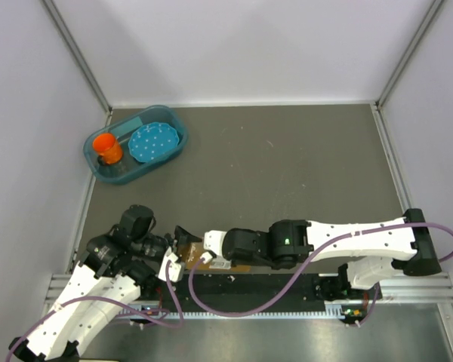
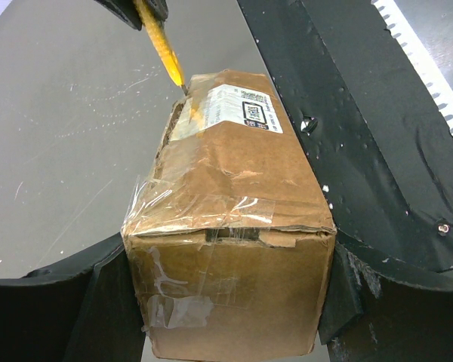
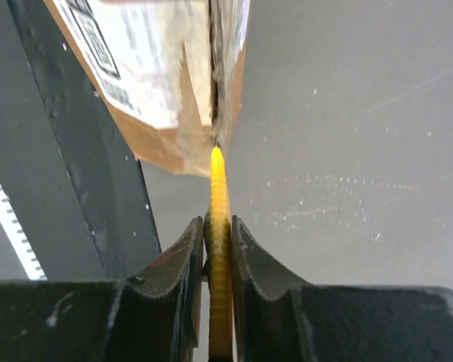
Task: Unpack the express box
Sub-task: Cut the express box at the center of the board.
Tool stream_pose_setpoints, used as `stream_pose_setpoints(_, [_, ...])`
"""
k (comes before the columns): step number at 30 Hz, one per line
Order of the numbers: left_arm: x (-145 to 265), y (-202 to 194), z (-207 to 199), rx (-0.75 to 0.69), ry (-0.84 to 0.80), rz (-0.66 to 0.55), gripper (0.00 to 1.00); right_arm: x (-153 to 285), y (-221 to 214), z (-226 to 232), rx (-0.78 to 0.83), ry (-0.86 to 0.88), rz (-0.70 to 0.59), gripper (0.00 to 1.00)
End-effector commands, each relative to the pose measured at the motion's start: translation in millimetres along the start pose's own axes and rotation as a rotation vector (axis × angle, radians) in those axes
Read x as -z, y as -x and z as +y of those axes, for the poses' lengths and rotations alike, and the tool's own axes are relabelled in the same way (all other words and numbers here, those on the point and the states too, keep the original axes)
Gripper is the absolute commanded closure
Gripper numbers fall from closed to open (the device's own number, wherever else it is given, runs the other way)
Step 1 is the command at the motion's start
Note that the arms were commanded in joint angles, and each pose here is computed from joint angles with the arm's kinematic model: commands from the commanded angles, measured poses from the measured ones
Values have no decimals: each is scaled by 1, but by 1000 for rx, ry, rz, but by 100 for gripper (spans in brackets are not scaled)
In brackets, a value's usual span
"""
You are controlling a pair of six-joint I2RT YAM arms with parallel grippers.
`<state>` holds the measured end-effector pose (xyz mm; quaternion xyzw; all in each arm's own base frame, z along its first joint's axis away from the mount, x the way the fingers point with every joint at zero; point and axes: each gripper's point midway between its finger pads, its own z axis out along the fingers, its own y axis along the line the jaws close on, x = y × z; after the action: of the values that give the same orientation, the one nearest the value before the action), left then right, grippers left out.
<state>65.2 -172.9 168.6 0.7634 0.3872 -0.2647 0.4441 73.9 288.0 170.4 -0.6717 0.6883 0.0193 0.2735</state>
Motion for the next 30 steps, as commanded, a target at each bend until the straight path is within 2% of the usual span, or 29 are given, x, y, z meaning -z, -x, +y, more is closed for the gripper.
stream_pose_setpoints(1, [-1,13,-6,18,-37,-57,49,11,76,-3,-72,-47,-275,100])
stream_pose_setpoints(9, [-1,11,-7,25,-38,-52,50,36,103,-16,-102,-124,-447,100])
stream_pose_setpoints(17, [0,11,-8,31,-34,-51,50,12,84,-4,-108,-115,-391,100])
stream_pose_setpoints(26, [-1,10,-8,32,-35,-46,50,56,75,-20,-164,-109,-488,100])
stream_pose_setpoints(30, [0,10,-8,33,-31,-44,50,48,71,-14,-153,-94,-466,100])
